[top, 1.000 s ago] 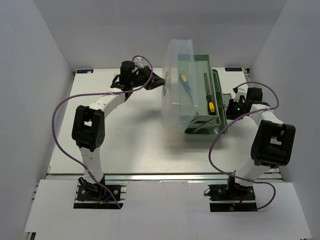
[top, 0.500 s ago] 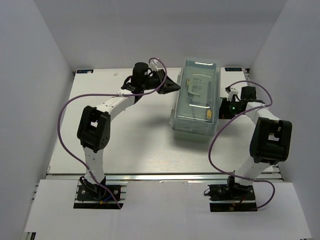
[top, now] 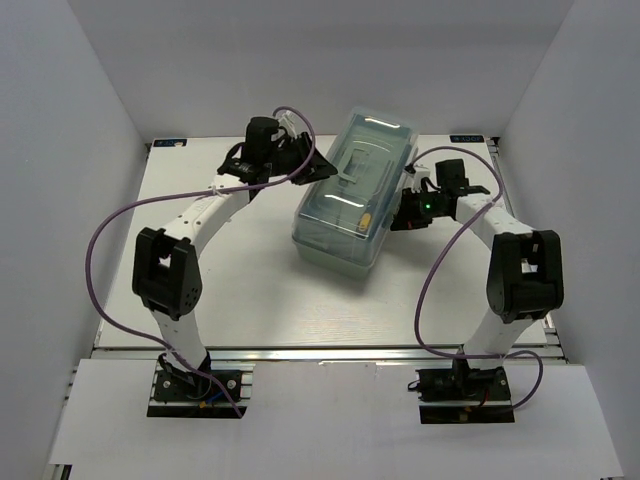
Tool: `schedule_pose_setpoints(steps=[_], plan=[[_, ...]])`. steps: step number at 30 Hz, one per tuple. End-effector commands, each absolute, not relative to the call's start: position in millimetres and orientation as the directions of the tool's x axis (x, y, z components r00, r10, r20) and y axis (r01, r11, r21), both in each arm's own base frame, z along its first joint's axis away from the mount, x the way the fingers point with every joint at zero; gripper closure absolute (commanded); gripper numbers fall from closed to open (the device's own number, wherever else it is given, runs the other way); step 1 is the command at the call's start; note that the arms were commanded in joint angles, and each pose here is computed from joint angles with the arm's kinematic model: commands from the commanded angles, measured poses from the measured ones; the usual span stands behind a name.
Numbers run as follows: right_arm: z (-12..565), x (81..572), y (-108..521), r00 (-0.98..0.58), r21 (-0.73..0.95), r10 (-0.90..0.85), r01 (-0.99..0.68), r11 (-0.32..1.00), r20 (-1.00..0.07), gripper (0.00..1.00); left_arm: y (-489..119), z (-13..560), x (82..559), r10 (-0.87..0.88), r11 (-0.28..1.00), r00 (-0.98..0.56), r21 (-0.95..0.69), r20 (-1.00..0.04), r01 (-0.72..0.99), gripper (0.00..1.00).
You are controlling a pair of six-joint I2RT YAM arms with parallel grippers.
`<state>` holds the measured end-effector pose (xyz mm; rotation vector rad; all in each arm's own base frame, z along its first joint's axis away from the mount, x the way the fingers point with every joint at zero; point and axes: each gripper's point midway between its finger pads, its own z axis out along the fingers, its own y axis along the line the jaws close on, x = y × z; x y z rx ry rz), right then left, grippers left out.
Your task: Sort the tools into containers
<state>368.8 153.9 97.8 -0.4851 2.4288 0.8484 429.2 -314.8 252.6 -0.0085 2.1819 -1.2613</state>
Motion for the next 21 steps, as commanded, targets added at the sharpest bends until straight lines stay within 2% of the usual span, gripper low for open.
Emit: schedule_pose_setpoints(steps=[1,7,11,16,21], plan=[[109,379,164,-0.763,0.447,-0.175,-0.529,0.721,-0.622,1.00,-281,259,427,-0.235,0.700,-0.750,-0.643,-0.618,0.310,0.53],[104,361,123,-0.756,0.396,-0.134,-0.475,0.786,-0.640,1.00,-254,279,443,-0.185,0.812,-0.644,-0.484,-0.742,0.325,0.46],[105,350,107,-0.758,0.424,-0.088,-0.453,0.784,-0.647,0.94,-252,290,455,-0.126,0.827,-0.564,-0.400,-0.816,0.395,0.40],[95,350,105,-0.781,0.532,-0.035,-0.457,0.712,-0.624,0.85,-267,277,468,-0.046,0.795,-0.548,-0.363,-0.835,0.487,0.37],[92,375,117,-0.806,0.633,0.013,-0.455,0.626,-0.592,0.84,-284,261,473,-0.019,0.747,-0.569,-0.390,-0.822,0.538,0.36]])
